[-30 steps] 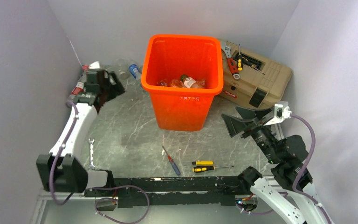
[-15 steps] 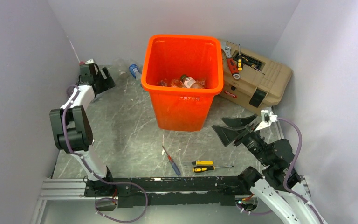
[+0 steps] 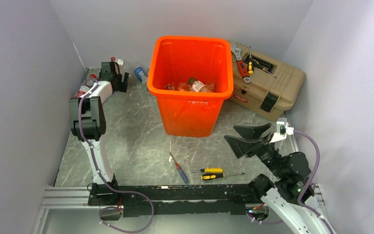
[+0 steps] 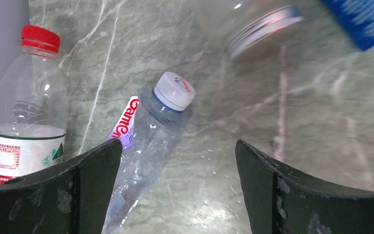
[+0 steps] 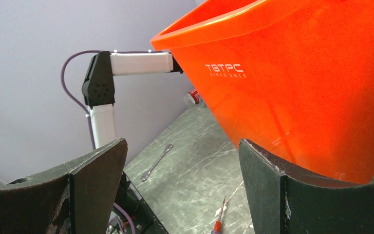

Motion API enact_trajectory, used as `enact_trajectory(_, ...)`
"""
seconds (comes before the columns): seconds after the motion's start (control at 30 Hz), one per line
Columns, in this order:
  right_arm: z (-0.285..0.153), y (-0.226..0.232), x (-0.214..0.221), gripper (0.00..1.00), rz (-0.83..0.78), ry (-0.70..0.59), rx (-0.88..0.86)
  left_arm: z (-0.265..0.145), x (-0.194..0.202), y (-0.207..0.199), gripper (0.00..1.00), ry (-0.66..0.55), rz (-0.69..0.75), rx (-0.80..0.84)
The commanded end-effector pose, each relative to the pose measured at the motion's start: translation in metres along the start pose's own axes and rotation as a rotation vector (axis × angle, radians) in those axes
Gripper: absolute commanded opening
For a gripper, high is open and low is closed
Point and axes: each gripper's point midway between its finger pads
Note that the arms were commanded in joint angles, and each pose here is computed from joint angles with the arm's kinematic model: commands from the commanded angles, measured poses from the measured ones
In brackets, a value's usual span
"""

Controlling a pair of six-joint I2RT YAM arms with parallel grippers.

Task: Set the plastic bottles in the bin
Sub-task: Pick up the plastic bottle at the center of the board.

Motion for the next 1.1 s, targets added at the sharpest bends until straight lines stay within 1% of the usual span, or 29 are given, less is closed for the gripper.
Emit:
enact_trajectory(0.0, 0.001, -0.008, 0.004, 0.88, 0.009, -0.005, 0.021, 0.010, 0.000, 0.031, 0.92, 0.055, 0.100, -0.150)
enact_trajectory(0.13, 0.003, -0.011, 0.011, 0.88, 0.024, 0.008, 0.022, 0.023, 0.014, 0.037, 0.93, 0.106, 0.097, -0.191)
enact_trajectory(0.27, 0.005, -0.012, 0.009, 0.88, 0.014, 0.009, 0.034, 0.037, 0.028, 0.030, 0.93, 0.140, 0.073, -0.149)
enact_trajectory(0.37, 0.006, -0.011, 0.007, 0.88, 0.018, 0.005, 0.035, 0.046, 0.041, 0.022, 0.92, 0.174, 0.055, -0.109)
enact_trajectory(0.5, 0.008, -0.011, 0.006, 0.88, 0.025, 0.007, 0.038, 0.053, 0.059, 0.013, 0.86, 0.220, 0.013, -0.082)
enact_trajectory(0.6, 0.010, -0.011, 0.007, 0.88, 0.037, 0.009, 0.040, 0.054, 0.065, 0.007, 0.79, 0.232, -0.010, -0.062)
enact_trajectory(0.67, 0.011, -0.010, 0.007, 0.88, 0.048, 0.012, 0.038, 0.053, 0.069, 0.004, 0.72, 0.239, -0.020, -0.054)
enact_trajectory(0.7, 0.011, -0.010, 0.007, 0.88, 0.053, 0.012, 0.036, 0.052, 0.071, 0.003, 0.68, 0.243, -0.027, -0.053)
enact_trajectory(0.77, 0.011, -0.010, 0.008, 0.88, 0.064, 0.010, 0.036, 0.049, 0.074, 0.000, 0.55, 0.244, -0.046, -0.048)
enact_trajectory(0.9, 0.012, -0.008, 0.007, 0.88, 0.081, 0.007, 0.029, 0.038, 0.076, -0.009, 0.38, 0.241, -0.102, -0.036)
enact_trajectory(1.07, 0.013, -0.004, 0.006, 0.87, 0.108, 0.012, 0.017, 0.016, 0.062, -0.021, 0.25, 0.204, -0.128, -0.034)
Point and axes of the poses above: each gripper's point midway between its finger pads, its own z axis out along the fingers, its own y axis along the line the jaws close on, x = y × z, and after that the axes turned 4 degrees about z, right-handed
